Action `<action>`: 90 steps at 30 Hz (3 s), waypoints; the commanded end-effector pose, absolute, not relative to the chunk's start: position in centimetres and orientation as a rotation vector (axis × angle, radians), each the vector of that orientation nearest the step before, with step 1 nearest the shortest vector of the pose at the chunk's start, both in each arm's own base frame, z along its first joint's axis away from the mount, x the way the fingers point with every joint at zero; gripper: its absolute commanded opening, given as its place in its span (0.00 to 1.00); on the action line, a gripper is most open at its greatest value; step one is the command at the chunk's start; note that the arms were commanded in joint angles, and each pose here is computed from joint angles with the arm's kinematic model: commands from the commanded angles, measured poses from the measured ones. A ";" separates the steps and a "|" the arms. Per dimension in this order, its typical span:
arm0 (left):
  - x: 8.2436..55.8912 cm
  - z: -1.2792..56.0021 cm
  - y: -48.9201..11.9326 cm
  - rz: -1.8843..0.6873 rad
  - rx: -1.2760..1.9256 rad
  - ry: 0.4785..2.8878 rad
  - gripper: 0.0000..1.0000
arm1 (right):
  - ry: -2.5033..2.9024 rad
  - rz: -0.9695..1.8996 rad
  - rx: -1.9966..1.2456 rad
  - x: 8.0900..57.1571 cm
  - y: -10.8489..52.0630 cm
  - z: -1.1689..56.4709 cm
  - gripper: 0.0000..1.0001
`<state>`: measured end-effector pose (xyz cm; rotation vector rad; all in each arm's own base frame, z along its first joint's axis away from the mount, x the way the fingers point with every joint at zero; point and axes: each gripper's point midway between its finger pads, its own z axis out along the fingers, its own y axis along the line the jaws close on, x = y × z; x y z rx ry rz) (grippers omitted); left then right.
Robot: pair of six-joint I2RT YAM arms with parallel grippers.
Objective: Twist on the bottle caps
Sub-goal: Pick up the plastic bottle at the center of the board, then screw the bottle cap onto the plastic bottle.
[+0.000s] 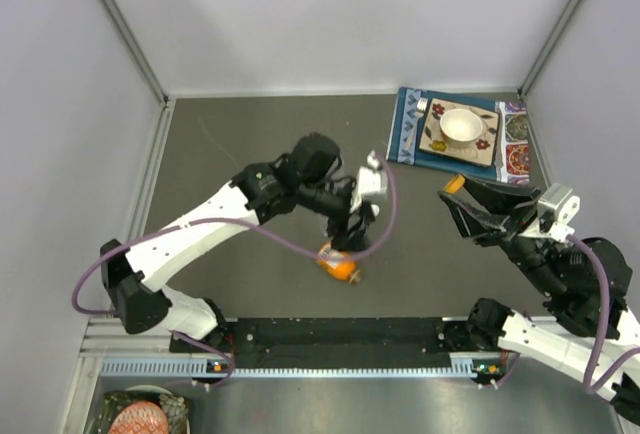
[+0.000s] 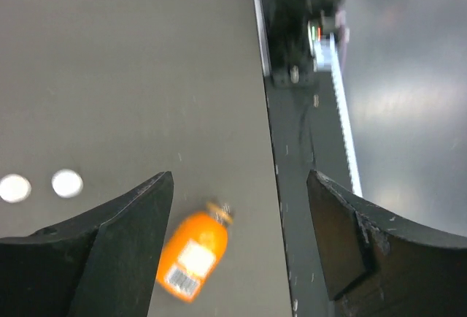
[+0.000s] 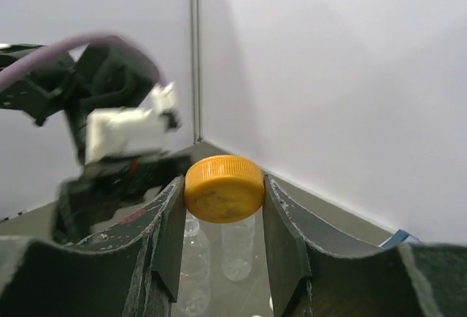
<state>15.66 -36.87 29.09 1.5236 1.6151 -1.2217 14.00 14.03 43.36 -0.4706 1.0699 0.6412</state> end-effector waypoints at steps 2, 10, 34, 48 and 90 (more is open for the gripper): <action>12.8 19.0 -31.2 -0.761 2.006 1.566 0.80 | 1.088 0.666 -0.451 13.7 13.7 44.1 0.27; 11.1 12.5 -27.9 -0.614 2.342 1.401 0.91 | 1.092 0.686 -0.463 13.6 14.2 44.5 0.27; 17.7 4.3 -29.4 -0.190 2.405 1.322 0.98 | 1.103 0.703 -0.455 13.3 13.8 44.1 0.27; 17.1 2.4 -29.4 -0.241 2.305 1.448 0.63 | 1.148 0.729 -0.454 13.2 14.0 43.3 0.28; 11.4 26.2 -23.1 -0.621 1.774 1.531 0.49 | 1.558 1.138 -1.335 9.2 29.3 34.7 0.29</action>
